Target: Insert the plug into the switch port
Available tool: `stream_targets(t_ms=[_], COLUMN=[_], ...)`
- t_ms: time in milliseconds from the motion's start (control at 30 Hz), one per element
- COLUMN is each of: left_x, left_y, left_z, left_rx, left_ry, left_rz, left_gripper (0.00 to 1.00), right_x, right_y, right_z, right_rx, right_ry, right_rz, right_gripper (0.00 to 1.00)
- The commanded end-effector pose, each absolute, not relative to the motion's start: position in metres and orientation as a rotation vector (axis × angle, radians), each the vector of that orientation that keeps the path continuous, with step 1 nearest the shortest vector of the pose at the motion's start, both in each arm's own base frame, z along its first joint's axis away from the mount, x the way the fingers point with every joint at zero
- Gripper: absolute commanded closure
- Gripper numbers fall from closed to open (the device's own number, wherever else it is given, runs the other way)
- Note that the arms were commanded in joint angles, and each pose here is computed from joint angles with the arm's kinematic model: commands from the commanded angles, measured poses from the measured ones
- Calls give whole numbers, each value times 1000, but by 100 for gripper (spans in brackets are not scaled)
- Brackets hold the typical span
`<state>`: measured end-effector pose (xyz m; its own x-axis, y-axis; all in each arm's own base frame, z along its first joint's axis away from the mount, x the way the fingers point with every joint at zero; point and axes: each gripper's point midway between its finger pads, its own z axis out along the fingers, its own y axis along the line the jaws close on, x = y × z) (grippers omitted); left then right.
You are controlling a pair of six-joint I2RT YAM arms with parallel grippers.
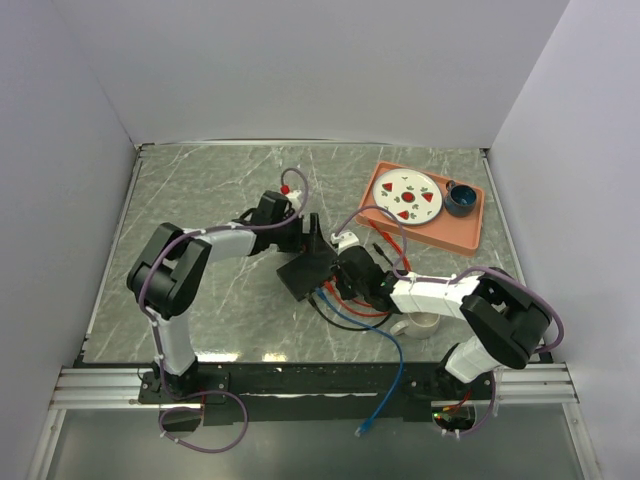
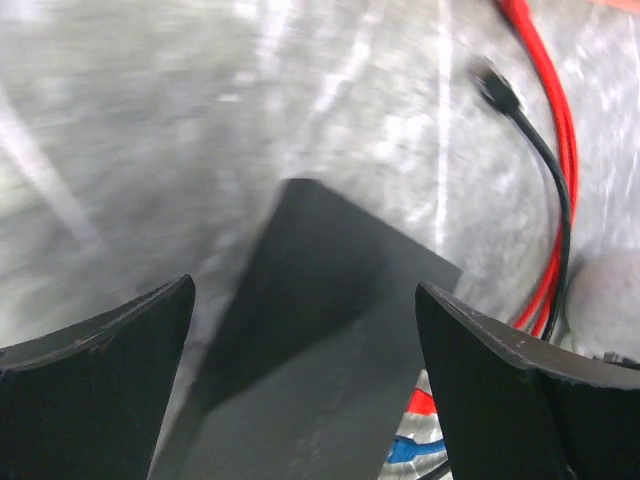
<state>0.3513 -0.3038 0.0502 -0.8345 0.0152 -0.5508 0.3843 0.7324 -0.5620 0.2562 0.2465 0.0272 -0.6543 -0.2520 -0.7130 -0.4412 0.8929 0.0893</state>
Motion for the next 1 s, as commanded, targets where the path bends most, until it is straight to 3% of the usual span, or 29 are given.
stream_targets(t_ms=[0,267,500,967], left_x=[365,365,365,358], left_y=[-286,-266,-250,-235], left_z=[87,135,173,221], left_rx=[173,164,148,144], left_ry=[2353,2270,2191,2067], left_rz=[-910,-837,-802,-812], left_gripper=[3,3,3,3], right_x=[276,274,268,273], right_y=[264,261,255,264], right_z=[61,57,53,90], right_rx=[-400,-410,-400,-427], right_ry=[2178,2197,2204,2110], right_rz=[421,401,398,453], right_gripper=[89,76,50,17])
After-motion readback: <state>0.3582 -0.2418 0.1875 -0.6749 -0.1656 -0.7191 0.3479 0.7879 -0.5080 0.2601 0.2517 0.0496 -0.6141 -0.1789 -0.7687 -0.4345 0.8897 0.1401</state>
